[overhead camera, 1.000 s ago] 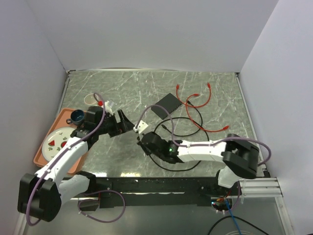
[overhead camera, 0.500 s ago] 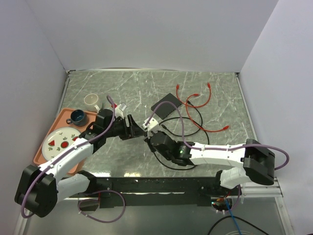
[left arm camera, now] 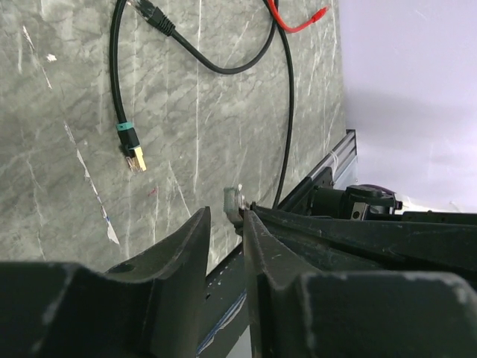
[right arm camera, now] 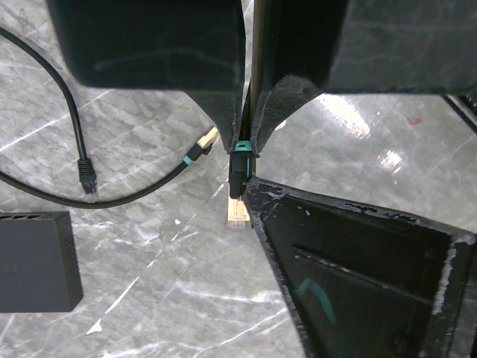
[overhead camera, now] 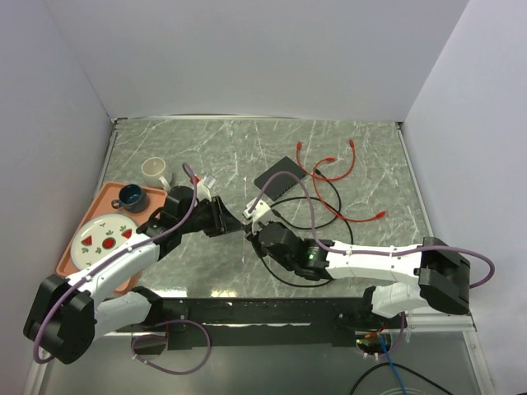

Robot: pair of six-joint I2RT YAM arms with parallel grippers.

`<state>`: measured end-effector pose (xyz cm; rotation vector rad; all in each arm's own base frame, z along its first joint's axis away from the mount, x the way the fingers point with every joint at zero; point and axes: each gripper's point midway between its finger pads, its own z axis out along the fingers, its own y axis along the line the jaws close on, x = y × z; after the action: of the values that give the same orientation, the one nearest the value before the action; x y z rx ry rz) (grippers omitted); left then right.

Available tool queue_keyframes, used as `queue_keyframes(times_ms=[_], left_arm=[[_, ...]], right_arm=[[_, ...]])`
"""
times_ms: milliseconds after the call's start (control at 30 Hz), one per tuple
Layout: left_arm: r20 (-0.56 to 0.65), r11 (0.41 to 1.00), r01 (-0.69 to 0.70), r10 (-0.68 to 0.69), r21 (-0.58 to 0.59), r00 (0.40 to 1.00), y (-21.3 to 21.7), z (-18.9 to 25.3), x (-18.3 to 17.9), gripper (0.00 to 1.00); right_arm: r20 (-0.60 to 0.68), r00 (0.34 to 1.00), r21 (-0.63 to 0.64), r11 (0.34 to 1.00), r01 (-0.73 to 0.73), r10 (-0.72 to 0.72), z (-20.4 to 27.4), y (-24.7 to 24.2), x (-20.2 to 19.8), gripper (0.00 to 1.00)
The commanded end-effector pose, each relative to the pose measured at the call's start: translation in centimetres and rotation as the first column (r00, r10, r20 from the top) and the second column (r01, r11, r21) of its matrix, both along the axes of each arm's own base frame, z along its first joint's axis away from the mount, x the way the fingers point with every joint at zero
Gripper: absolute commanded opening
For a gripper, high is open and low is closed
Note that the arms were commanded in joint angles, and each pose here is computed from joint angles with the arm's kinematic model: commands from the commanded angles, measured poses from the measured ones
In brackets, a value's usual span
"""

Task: Insert the plug into the switch port

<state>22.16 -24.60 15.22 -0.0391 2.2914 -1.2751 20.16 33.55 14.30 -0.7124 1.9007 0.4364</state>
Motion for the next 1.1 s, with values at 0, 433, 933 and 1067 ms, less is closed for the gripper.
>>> queue_keyframes(times_ms=[0,433,933,1067], left_arm=[[0.041,1.000,-0.022,0.023,-0.014,0.999,-0.4,0.8,1.2,0.33],[0.062,0.996,-0.081,0.080,0.020,0.995,0.4,1.0,1.7,0.65],[0.122,0.998,-0.040,0.046,-0.051,0.991,-0.2,3.1,0.7,0.67],[0.102,0.999,-0.019,0.023,-0.036,0.994,-0.6,2.3,0.5,0.61]], right_arm=[[0.029,0.998,0.090,0.994,-0.057,0.054,2.4,0.9,-0.6,0.00],[0.008,0.999,0.080,0.995,-0.054,0.053,1.9,0.7,-0.9,0.00],[-0.002,0.999,0.089,0.995,-0.034,0.034,2.0,1.0,-0.6,0.00],[0.003,1.000,0.099,0.995,-0.031,0.031,2.6,1.1,-0.6,0.00]])
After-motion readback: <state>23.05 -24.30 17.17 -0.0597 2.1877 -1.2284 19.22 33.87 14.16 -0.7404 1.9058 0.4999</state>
